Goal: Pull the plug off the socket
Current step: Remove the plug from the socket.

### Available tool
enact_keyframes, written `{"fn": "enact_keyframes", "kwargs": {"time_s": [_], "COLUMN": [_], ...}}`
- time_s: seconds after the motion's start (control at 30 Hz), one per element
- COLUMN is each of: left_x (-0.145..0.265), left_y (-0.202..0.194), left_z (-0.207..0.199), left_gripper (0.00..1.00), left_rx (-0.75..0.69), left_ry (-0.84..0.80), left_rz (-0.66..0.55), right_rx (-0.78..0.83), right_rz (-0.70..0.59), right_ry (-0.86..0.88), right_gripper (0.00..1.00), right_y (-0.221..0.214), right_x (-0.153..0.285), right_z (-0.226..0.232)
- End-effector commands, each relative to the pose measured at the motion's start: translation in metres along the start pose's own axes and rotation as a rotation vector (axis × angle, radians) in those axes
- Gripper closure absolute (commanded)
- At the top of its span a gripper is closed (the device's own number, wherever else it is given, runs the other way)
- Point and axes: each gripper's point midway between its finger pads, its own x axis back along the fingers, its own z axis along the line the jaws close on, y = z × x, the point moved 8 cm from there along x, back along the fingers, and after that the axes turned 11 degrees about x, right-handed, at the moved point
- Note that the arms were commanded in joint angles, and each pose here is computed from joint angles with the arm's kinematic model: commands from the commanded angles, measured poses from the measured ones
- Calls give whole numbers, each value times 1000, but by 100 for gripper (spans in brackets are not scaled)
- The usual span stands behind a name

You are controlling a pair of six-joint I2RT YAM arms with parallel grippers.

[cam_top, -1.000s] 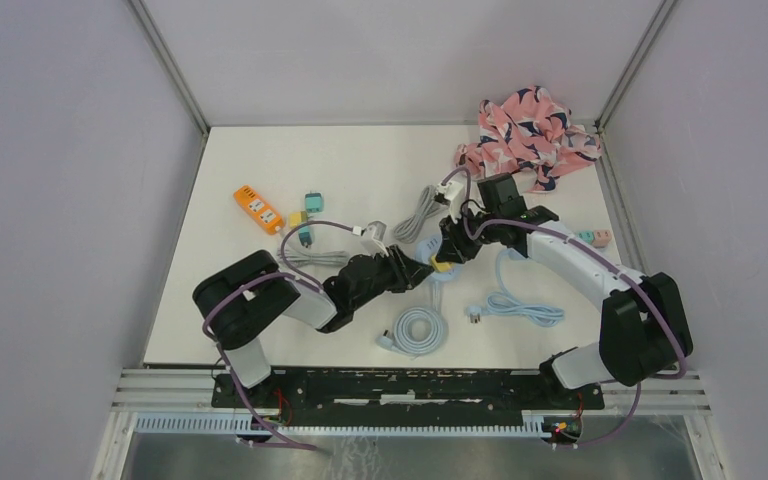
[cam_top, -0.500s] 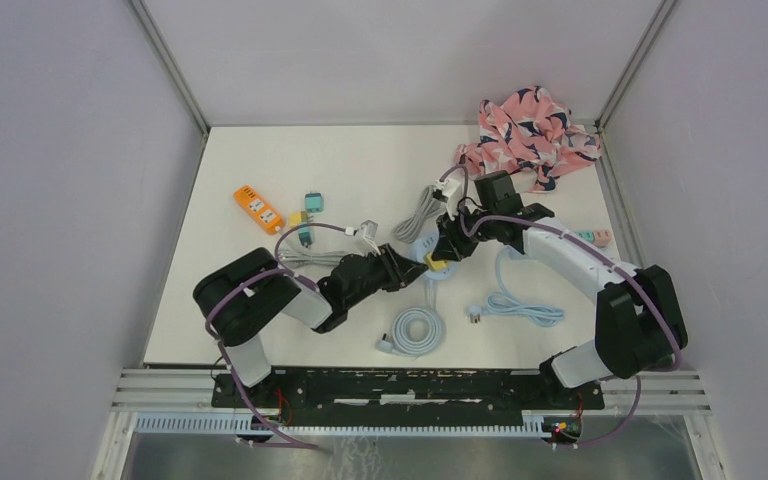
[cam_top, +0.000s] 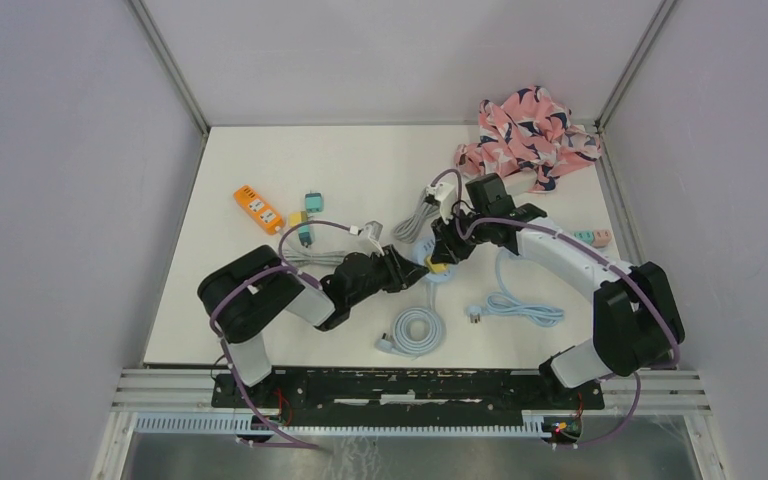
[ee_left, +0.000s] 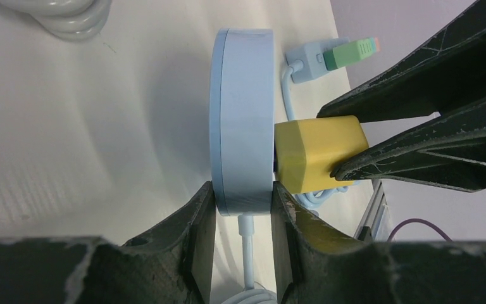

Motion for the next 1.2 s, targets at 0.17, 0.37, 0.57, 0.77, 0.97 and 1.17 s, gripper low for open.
{"fn": "enact_keyframes", "kwargs": {"time_s": [0.17, 0.37, 0.57, 0.77, 0.97, 1.17], "left_x": [-4, -4, -4, -4, -7, -3], "left_y": [4, 5, 4, 6, 9, 11], "left_z": [27, 27, 33, 40, 38, 41], "left_gripper": [97, 97, 97, 97, 97, 97], "left_rx": [-128, -134, -142, -138, -129, -116], "left_ry": [89, 92, 120, 174, 210, 242], "left_rz": [-19, -26, -27, -45, -61, -82], "right_rx": [-85, -70, -62, -126, -64, -72], "right_rz": [-107, -82, -95, -146, -118, -80], "right_ry": [21, 133, 86, 6, 116, -175], "right_gripper": [100, 100, 100, 100, 100, 100], "right_y": [16, 16, 25, 16, 21, 28], "right_x": [42, 20, 20, 45, 6, 5], "right_z": [-14, 8, 9, -12, 33, 17]}}
